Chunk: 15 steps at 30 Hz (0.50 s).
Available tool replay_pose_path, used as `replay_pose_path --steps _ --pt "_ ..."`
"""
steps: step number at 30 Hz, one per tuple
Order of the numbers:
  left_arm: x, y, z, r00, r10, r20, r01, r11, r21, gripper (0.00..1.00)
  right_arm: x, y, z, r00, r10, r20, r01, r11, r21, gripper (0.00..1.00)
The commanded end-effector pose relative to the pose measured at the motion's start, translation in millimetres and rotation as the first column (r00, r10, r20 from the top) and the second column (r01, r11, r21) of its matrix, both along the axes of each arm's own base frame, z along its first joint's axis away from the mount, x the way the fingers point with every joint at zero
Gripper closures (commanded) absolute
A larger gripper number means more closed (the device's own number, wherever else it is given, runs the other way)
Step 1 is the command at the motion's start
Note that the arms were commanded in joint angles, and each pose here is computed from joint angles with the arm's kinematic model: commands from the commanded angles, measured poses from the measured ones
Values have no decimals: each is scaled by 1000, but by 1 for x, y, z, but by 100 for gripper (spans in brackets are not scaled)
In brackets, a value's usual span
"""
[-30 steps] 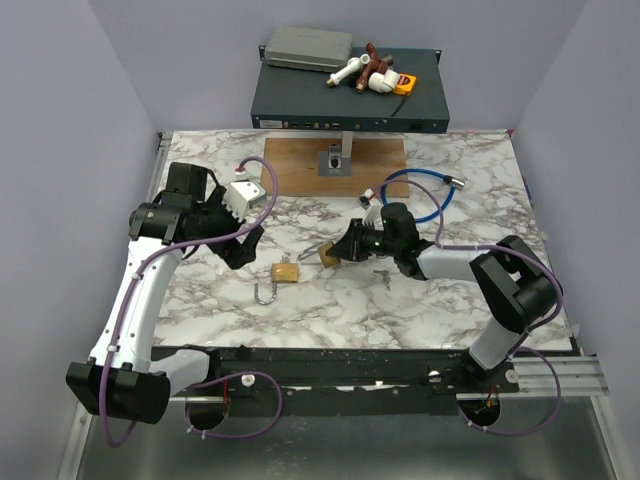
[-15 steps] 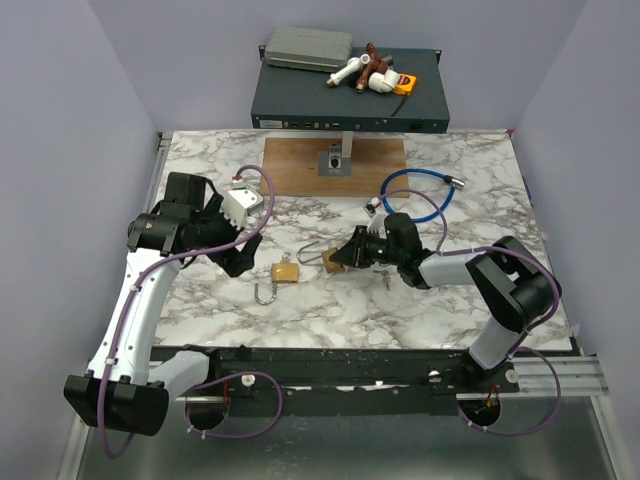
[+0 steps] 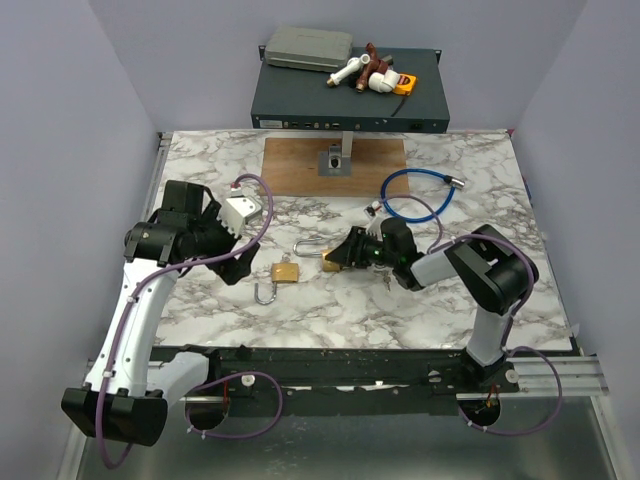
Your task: Unlock with the key
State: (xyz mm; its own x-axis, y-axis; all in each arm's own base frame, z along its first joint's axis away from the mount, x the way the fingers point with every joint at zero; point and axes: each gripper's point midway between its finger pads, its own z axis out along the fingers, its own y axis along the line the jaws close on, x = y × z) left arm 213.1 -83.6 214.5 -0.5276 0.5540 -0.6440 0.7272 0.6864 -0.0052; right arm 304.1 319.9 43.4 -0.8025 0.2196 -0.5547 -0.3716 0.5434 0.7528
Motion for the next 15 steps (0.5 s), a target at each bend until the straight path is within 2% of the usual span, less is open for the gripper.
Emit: replay_pose_path --steps 1,3,6,7,10,15 --pt "-12 8 -2 1000 -4 -7 4 999 33 2 20 -3 20 996 -38 85 39 999 -15 44" --pt "-14 8 0 1000 -8 -1 8 999 34 2 24 -8 24 994 -44 103 49 998 -50 37" --pt "-16 9 3 1000 -8 2 8 999 36 1 32 -17 38 987 -60 152 77 991 -106 12" --pt "-17 10 4 1000 -8 7 8 999 39 1 35 -21 46 981 -72 179 96 987 -132 1" --pt "-18 13 6 1000 -5 27 4 999 53 2 43 -41 70 965 -149 217 193 960 -201 0" --pt "-12 21 16 991 31 130 -41 997 72 2 41 -81 82 946 -302 117 323 898 -298 0"
